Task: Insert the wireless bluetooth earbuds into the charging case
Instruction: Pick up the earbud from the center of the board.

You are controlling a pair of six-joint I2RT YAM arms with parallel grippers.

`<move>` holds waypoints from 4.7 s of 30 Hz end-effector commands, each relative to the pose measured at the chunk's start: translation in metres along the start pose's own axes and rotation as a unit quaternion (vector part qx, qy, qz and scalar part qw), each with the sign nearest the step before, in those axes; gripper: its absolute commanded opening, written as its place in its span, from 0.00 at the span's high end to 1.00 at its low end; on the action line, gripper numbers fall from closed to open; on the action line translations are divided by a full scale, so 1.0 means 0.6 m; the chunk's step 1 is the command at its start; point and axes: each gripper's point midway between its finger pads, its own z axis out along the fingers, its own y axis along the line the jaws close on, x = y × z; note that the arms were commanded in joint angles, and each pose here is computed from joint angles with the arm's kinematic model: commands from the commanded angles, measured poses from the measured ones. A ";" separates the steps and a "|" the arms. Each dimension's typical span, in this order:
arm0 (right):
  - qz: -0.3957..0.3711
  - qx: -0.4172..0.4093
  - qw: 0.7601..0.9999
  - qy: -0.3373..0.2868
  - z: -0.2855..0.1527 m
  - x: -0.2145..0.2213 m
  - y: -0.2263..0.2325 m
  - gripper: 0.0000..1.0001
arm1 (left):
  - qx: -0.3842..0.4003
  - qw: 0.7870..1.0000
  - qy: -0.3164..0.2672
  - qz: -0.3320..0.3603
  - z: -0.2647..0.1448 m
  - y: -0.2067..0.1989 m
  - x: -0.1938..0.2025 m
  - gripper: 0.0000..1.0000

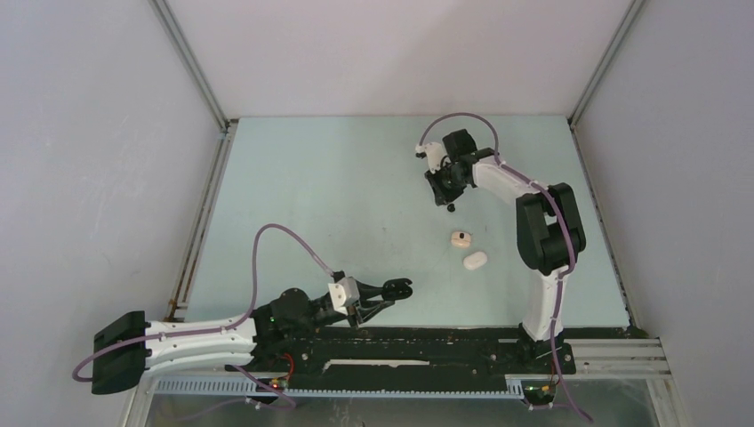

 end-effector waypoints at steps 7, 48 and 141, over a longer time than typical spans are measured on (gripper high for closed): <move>-0.042 0.040 0.998 -0.034 -0.038 -0.042 -0.085 0.81 | -0.003 1.000 -0.027 -0.003 0.011 0.000 -0.041 1.00; -0.092 0.001 0.991 0.097 -0.004 0.098 -0.026 0.80 | 0.007 1.000 -0.025 -0.014 0.016 -0.009 -0.040 1.00; -0.470 -0.019 0.882 -0.027 0.008 0.060 0.029 0.79 | -0.033 0.999 -0.016 -0.036 -0.003 0.006 -0.014 1.00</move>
